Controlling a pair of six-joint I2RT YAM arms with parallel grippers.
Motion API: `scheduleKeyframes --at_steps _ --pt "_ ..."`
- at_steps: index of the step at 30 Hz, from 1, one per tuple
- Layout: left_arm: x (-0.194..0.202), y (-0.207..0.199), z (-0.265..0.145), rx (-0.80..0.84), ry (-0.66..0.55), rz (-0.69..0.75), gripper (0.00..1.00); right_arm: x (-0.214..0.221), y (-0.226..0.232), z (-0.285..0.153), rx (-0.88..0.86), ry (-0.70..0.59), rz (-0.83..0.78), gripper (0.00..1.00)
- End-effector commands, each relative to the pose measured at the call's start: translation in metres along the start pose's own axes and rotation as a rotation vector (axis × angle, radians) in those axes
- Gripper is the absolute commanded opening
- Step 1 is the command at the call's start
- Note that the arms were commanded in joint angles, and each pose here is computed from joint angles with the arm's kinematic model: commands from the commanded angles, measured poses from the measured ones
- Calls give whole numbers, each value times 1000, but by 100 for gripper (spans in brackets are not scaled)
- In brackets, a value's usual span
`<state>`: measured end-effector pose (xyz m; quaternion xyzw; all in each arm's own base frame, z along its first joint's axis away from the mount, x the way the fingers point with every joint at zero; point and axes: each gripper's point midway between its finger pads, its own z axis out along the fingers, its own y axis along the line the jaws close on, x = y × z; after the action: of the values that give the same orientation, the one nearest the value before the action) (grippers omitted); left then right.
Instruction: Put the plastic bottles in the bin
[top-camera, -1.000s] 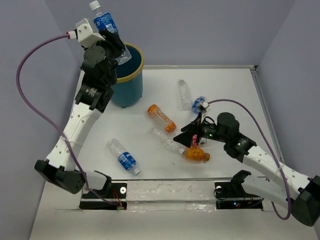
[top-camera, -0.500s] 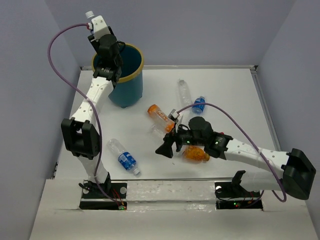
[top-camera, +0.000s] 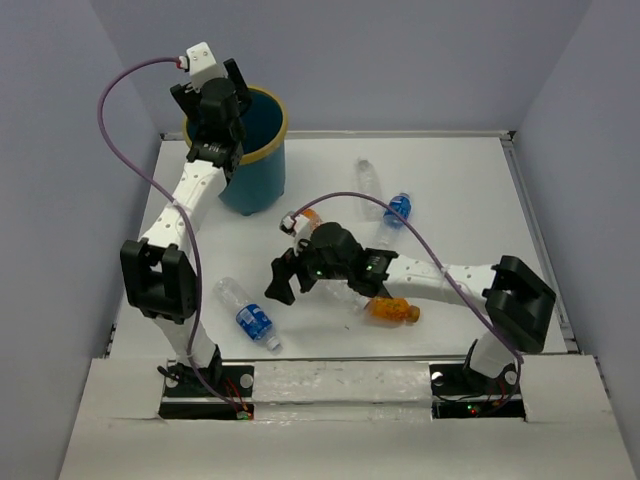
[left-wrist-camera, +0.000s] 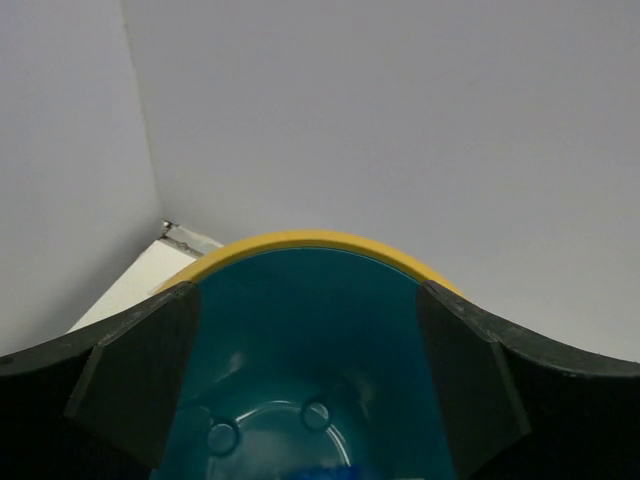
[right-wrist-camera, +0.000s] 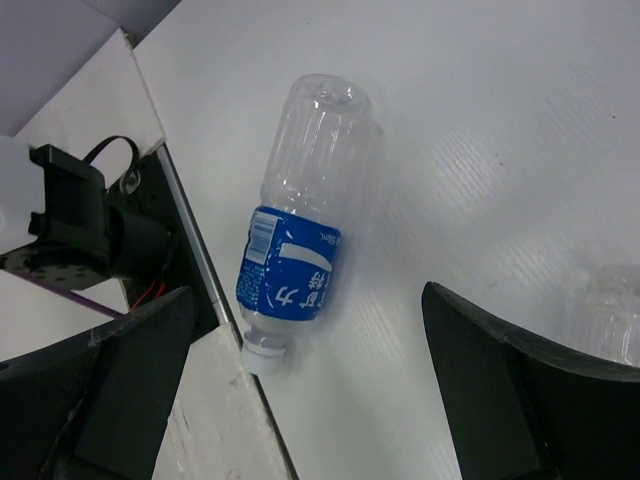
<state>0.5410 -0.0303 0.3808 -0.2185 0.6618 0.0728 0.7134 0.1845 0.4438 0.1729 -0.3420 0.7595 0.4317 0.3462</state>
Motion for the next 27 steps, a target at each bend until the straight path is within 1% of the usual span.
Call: scheduleKeyframes --at_steps 1,2,4,5,6,8,9,10,11,12,13,14,15,16,17,18,19,20,21,23,24,25,26,27 --pt "-116 -9 -48 156 -134 -219 99 -21 7 27 54 -13 -67 100" --pt "-129 -8 -60 182 -142 -256 99 -19 0 31 89 1 -66 100" --pt "-124 -11 -73 240 -99 -264 99 -18 0 47 102 16 -82 100" --pt "-137 -8 -89 271 -107 -304 99 -16 1 53 113 21 -90 100" --pt "-123 -6 -96 286 -68 -300 99 -7 1 58 125 56 -93 100" --pt "-120 -9 -116 366 -35 -323 99 -7 -7 73 154 71 -101 100" --pt "-134 -3 -137 405 -53 -351 99 -2 -4 77 156 95 -106 100" --pt "-109 -4 -145 441 10 -361 99 7 -10 86 168 120 -109 100" --pt "-119 4 -164 469 -5 -385 99 1 -1 91 153 110 -119 100" --pt "-111 7 -173 480 20 -387 99 4 -3 95 158 126 -117 100" --pt "-89 9 -179 497 76 -383 99 7 2 100 149 134 -127 100" --pt "-93 17 -195 514 68 -393 99 8 1 104 152 137 -127 100" --pt "-89 21 -202 522 79 -391 99 20 -5 112 164 170 -126 100" --pt "-79 30 -215 528 94 -375 99 16 3 118 151 163 -134 100" --pt "-61 33 -214 513 138 -347 99 19 0 122 157 169 -133 100" --pt "-67 42 -226 518 120 -343 99 31 0 130 161 190 -137 100" --pt "-50 50 -229 494 160 -311 99 29 0 134 159 185 -137 100" --pt "-54 60 -240 495 142 -292 99 31 0 138 157 189 -137 100" --pt "-41 68 -244 474 172 -267 99 35 -3 145 158 196 -136 100" --pt "-41 81 -258 476 161 -259 99 38 -7 151 172 198 -139 94" --pt "-25 86 -262 468 194 -244 99 37 -8 154 175 195 -139 89" --pt "-19 89 -266 471 204 -239 99 35 -8 155 177 190 -135 84" --pt "-14 93 -270 470 211 -234 99 30 -6 157 173 177 -136 74" --pt "-14 98 -276 473 201 -230 99 25 -9 157 195 161 -144 68"
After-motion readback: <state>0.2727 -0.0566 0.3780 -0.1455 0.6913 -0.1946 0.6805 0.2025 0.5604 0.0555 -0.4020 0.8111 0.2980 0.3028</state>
